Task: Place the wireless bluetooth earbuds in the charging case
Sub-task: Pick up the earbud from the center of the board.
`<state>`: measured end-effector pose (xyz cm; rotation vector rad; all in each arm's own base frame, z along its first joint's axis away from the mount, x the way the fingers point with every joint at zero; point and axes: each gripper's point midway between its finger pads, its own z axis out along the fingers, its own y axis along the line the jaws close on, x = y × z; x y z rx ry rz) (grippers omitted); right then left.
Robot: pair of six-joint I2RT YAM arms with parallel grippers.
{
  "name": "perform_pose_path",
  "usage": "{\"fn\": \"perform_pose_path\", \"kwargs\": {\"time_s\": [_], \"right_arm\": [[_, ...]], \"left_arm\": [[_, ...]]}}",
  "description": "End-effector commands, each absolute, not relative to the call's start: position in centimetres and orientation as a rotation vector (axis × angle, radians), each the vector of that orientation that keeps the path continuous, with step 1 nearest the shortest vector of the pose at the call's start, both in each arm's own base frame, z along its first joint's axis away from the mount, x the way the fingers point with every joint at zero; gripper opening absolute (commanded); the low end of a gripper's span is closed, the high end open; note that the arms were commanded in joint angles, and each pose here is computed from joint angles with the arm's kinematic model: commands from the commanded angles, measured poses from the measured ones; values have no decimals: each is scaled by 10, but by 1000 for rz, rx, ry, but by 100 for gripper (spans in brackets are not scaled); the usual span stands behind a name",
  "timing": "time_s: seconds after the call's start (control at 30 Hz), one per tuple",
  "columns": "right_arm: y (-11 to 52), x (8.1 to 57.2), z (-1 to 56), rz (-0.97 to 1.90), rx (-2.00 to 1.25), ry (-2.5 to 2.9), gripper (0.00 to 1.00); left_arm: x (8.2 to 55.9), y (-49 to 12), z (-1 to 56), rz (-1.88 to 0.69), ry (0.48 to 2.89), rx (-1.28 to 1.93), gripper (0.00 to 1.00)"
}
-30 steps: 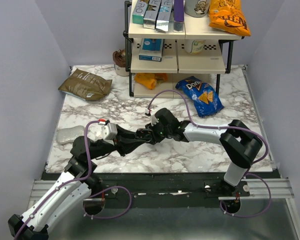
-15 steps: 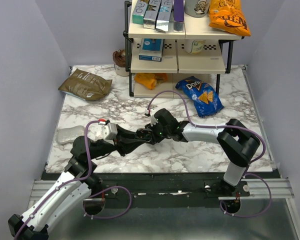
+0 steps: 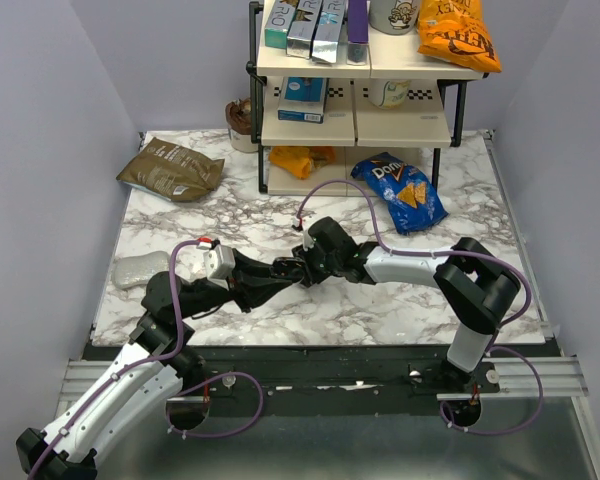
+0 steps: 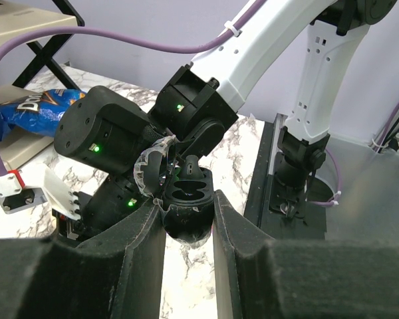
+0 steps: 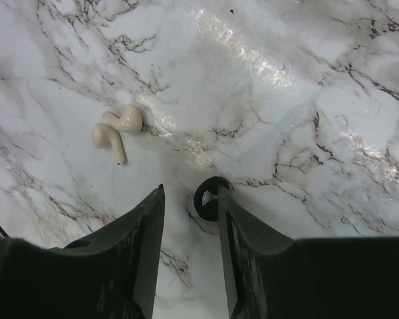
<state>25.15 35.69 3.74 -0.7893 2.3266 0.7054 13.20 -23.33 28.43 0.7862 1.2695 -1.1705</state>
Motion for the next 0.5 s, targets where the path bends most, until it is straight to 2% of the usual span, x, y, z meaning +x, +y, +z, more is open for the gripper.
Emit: {"fn": "perform_pose_path", "kwargs": {"time_s": [0.0, 0.47], "right_arm": [[344, 254, 21, 615, -762, 2372, 44], [335, 263, 23, 548, -713, 2361, 27]], "left_arm": [[135, -233, 287, -1163, 1258, 762, 0], [134, -233, 287, -1164, 1257, 761, 0]]}}
